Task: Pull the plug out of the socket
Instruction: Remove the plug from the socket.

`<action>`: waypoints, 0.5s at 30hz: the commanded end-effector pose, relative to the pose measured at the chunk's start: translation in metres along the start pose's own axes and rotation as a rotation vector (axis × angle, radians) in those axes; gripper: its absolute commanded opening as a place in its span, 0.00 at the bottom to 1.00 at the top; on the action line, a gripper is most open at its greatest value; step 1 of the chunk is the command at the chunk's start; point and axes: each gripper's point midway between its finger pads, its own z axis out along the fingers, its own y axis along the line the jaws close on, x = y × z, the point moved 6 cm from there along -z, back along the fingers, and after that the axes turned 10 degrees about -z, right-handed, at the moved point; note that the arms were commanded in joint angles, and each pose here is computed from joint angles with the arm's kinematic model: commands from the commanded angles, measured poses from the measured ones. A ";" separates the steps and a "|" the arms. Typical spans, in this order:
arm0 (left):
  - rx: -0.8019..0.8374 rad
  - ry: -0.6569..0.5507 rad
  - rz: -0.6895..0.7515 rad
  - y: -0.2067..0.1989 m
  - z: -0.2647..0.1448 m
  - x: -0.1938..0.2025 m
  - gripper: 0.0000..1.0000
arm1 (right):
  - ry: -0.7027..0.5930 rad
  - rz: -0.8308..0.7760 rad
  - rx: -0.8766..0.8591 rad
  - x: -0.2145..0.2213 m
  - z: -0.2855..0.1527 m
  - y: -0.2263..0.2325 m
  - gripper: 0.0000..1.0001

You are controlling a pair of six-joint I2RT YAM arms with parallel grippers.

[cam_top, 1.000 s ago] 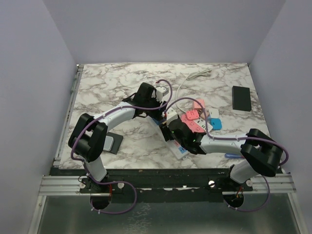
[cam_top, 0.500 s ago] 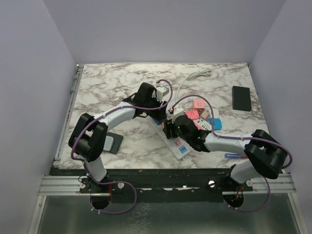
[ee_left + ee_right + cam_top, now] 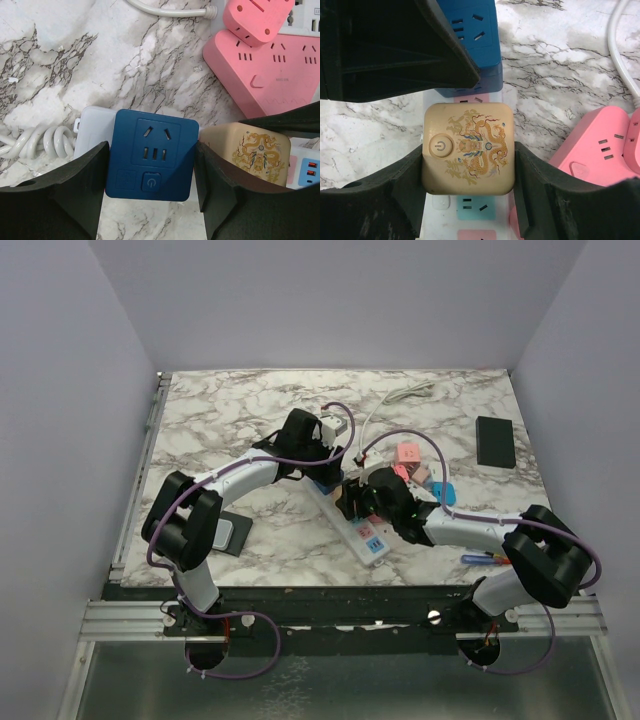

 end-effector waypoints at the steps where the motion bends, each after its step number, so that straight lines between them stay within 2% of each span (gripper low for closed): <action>1: -0.165 0.267 -0.070 0.031 0.007 0.066 0.00 | 0.015 0.050 0.086 0.004 0.003 -0.016 0.01; 15: -0.169 0.277 -0.074 0.032 0.009 0.068 0.00 | -0.033 -0.107 0.164 0.002 -0.012 0.000 0.01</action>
